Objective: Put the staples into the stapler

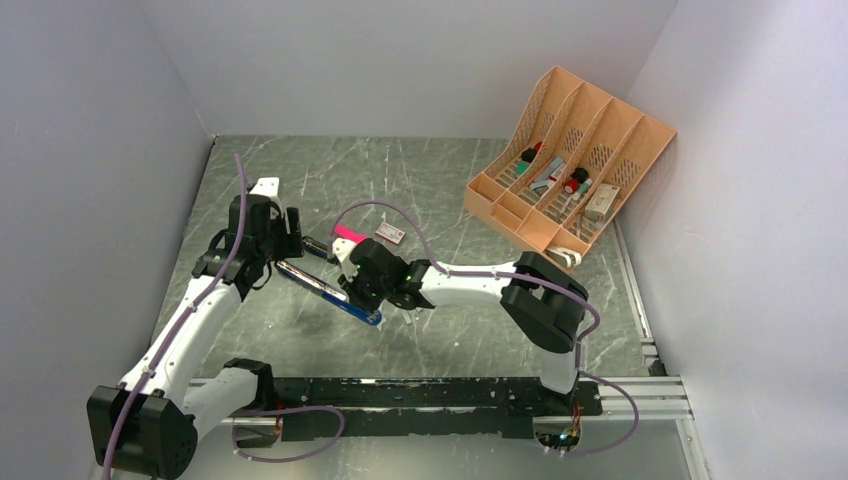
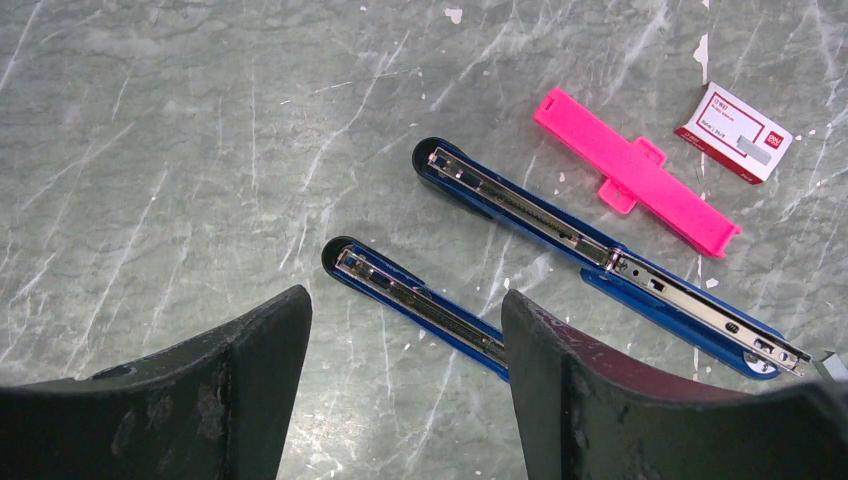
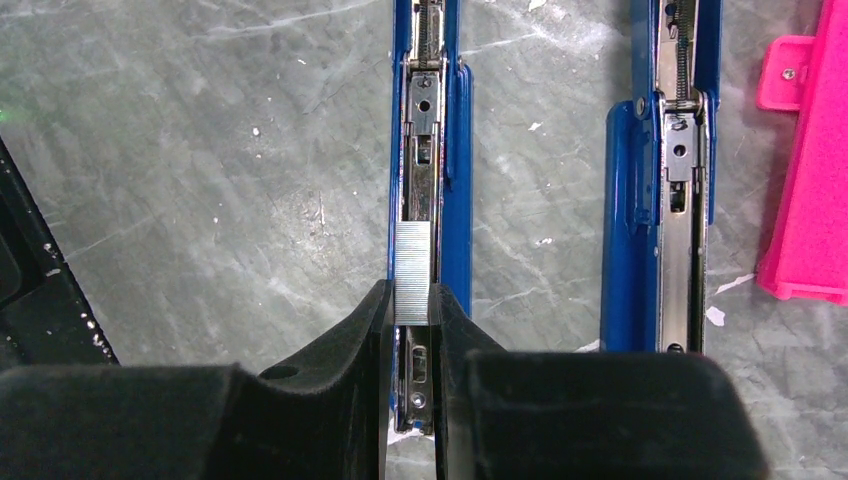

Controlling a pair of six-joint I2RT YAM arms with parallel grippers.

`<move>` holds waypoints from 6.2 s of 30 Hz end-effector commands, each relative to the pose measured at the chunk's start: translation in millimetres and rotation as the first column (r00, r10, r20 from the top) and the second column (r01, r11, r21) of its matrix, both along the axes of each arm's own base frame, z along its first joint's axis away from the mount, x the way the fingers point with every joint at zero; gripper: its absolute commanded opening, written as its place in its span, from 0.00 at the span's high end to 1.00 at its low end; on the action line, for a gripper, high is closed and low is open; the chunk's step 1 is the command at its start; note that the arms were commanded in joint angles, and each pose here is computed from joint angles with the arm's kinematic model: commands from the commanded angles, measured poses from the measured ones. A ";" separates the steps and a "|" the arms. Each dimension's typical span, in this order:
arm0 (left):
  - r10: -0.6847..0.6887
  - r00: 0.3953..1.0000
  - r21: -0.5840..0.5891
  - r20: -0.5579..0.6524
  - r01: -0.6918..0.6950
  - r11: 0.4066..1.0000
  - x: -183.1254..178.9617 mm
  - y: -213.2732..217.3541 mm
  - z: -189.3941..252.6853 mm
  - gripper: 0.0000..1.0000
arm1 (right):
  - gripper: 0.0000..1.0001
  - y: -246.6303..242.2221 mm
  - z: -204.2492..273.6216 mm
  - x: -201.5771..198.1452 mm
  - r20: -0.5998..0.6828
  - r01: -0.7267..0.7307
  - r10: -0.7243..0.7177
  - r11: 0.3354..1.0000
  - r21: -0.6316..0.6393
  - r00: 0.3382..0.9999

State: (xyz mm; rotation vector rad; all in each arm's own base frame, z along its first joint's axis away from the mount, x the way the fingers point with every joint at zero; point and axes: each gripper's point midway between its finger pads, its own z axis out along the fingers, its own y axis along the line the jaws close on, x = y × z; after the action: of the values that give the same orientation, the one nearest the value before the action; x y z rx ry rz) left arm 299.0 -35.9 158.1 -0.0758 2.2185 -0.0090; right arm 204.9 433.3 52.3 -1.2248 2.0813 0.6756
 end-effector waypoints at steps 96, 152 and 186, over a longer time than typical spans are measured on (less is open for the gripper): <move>-0.028 0.999 -0.009 0.033 0.029 1.000 3.0 -5.8 7.7 0.26 | 1.00 4.3 0.2 0.7 0.000 0.007 -0.007 1.000 -0.006 1.000; -0.027 0.999 -0.010 0.031 0.027 1.000 2.6 -5.6 7.1 0.26 | 1.00 4.4 2.9 -0.3 0.004 0.008 -0.008 1.000 0.006 1.000; -0.031 0.999 -0.009 0.031 0.031 0.999 3.2 -6.2 7.0 0.26 | 1.00 0.5 -10.6 -1.9 -0.029 0.017 -0.019 0.999 -0.048 0.999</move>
State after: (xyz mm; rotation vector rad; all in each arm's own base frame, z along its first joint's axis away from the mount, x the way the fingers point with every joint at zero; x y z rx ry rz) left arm 299.4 -36.2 158.6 -0.0748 2.2161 -0.0105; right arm 207.3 436.4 51.5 -1.2126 2.1009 0.6596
